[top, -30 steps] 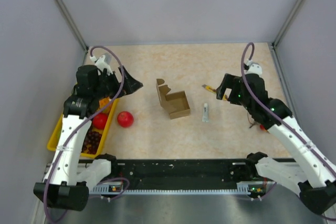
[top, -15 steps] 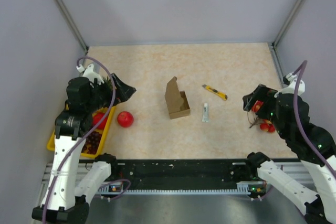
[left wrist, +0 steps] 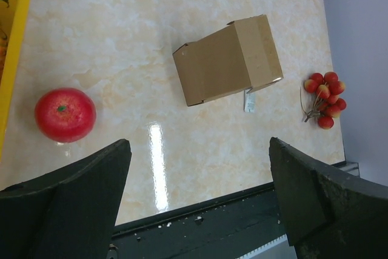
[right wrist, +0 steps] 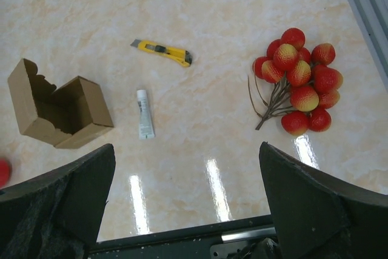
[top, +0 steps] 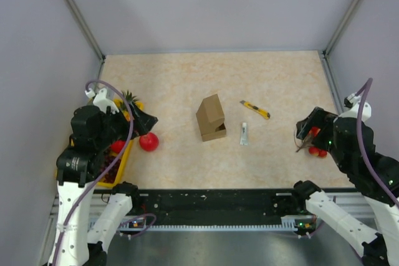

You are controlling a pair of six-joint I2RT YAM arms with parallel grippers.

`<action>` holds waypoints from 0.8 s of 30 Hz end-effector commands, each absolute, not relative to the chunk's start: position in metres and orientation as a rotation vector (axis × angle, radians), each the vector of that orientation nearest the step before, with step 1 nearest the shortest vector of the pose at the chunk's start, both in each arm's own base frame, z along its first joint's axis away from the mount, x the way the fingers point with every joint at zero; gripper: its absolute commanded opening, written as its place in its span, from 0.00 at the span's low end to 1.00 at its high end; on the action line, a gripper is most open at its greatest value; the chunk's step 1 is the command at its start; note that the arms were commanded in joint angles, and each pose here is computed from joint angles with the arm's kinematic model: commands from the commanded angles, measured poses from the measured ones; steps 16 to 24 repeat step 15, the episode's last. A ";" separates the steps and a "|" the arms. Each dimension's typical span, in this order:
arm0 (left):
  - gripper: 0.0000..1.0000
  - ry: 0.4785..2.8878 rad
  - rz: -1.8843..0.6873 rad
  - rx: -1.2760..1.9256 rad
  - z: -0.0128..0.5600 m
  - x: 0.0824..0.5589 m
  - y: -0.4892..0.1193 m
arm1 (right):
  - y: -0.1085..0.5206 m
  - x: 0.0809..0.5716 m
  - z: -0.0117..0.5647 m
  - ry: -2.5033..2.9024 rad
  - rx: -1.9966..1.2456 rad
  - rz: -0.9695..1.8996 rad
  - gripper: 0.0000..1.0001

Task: Unpack the express box

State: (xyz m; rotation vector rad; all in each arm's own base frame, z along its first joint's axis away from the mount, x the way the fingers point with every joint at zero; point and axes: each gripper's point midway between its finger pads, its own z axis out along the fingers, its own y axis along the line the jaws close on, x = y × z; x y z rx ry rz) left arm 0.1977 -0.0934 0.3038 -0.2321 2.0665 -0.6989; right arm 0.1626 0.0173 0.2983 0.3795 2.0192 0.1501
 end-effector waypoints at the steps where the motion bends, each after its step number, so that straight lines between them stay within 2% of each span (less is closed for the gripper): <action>1: 0.99 2.019 -0.660 -0.202 0.321 0.189 -0.087 | 0.008 0.151 0.318 1.959 0.429 0.183 0.99; 24: 0.99 1.991 -0.617 -0.235 0.325 0.189 -0.079 | 0.008 0.142 0.307 1.988 0.447 0.202 0.99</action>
